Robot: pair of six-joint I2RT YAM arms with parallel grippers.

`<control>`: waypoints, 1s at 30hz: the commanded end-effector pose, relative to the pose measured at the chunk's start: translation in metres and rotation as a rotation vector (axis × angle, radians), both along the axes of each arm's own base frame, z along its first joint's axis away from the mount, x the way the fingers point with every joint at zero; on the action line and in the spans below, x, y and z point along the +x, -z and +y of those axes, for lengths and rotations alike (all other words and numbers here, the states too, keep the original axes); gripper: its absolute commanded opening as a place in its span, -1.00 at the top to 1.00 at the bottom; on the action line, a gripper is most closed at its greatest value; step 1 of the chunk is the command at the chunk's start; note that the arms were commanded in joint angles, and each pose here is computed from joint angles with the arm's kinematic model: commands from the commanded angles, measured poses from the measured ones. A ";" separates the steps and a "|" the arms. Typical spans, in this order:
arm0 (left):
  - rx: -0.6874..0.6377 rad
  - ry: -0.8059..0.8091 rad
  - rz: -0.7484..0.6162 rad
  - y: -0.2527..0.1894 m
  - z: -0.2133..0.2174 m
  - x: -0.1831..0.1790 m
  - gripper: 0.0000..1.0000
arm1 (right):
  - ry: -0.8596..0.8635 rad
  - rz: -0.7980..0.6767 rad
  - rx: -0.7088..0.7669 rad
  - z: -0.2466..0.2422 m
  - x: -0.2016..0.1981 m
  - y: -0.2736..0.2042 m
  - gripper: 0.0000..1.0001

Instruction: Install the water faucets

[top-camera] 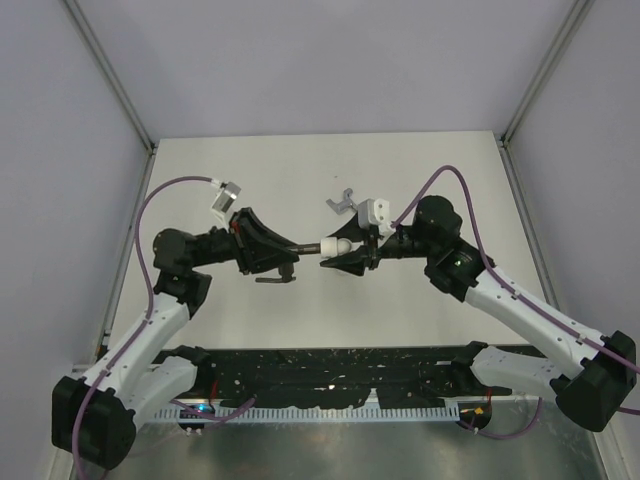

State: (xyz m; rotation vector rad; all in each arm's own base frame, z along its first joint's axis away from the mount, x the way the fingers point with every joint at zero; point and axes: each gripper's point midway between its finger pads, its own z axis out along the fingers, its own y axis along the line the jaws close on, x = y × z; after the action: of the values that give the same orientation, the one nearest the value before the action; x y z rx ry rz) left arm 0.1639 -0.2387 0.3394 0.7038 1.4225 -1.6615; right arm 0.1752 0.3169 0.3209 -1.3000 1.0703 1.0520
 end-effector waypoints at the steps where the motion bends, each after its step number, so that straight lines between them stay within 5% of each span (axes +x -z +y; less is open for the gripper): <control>1: 0.016 -0.040 -0.202 -0.022 0.003 -0.006 1.00 | -0.002 0.047 0.067 0.003 -0.004 -0.036 0.68; 3: 0.062 -0.077 -0.270 -0.020 0.005 -0.006 1.00 | -0.005 0.106 0.068 0.003 -0.006 -0.038 0.89; 13: 0.255 -0.243 -0.720 -0.018 0.015 -0.020 1.00 | -0.035 0.436 0.122 0.008 -0.017 -0.047 0.89; 22: 0.218 -0.317 -0.638 -0.016 0.018 -0.016 1.00 | -0.016 0.411 0.096 0.007 -0.014 -0.040 0.90; 30: 0.343 -0.503 -0.926 0.000 0.042 -0.001 1.00 | -0.044 0.681 0.078 0.020 -0.013 -0.031 0.89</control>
State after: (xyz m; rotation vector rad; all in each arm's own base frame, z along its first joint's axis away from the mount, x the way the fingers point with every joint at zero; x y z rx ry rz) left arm 0.1409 -0.2180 0.3323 1.0023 1.1655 -0.8810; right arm 0.1500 0.3348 0.3236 -1.1088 1.4054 1.5089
